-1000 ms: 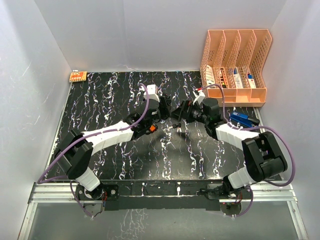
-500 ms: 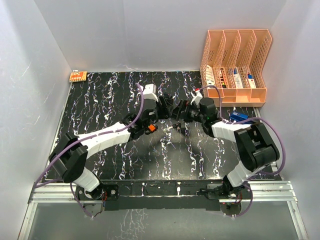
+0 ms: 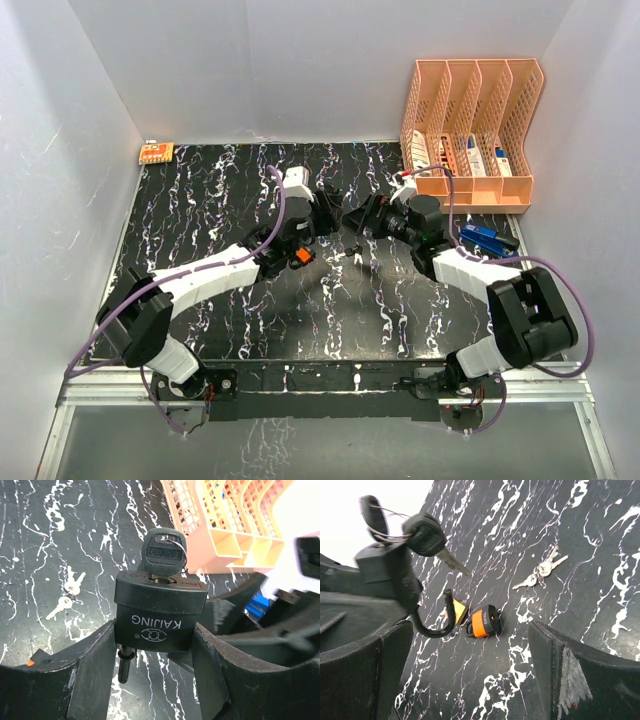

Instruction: Unlock with the key

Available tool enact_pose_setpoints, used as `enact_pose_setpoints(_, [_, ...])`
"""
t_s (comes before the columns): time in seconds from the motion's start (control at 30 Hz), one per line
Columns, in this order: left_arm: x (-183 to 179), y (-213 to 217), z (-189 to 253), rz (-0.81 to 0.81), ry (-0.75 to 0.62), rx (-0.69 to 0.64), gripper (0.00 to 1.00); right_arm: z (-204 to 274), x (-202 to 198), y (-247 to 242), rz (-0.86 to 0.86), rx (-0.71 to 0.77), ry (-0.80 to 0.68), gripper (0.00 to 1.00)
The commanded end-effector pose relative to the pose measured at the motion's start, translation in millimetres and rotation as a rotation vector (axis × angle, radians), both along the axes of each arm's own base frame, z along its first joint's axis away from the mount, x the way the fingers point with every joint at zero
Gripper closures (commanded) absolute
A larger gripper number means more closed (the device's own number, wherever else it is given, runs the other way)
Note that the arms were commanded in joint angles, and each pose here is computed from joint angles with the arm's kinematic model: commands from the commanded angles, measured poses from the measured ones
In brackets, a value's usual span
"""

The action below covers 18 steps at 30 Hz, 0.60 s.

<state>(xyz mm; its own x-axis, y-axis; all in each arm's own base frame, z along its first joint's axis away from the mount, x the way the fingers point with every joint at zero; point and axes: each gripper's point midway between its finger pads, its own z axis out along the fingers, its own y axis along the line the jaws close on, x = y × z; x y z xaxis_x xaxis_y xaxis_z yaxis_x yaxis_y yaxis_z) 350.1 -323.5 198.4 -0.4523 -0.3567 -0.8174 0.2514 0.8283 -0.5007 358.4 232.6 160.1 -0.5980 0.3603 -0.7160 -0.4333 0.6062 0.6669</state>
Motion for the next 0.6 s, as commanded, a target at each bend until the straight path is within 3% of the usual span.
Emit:
enact_pose_setpoints(0.0, [17.4,-3.8,52.8,0.041,-0.104,-0.109,1.0,19.1,11.3,-18.2,-0.102,-0.066,-0.072,0.02])
enact_pose_setpoints(0.3, [16.9,-11.3,63.1,0.023,-0.097,-0.151,1.0,-7.8,26.7,-28.2,-0.182,-0.166,-0.009,0.02])
enact_pose_setpoints(0.57, [11.6,-26.5,51.9,-0.016,-0.05,-0.208,1.0,-18.6,33.8,2.8,-0.13,-0.15,0.004,0.02])
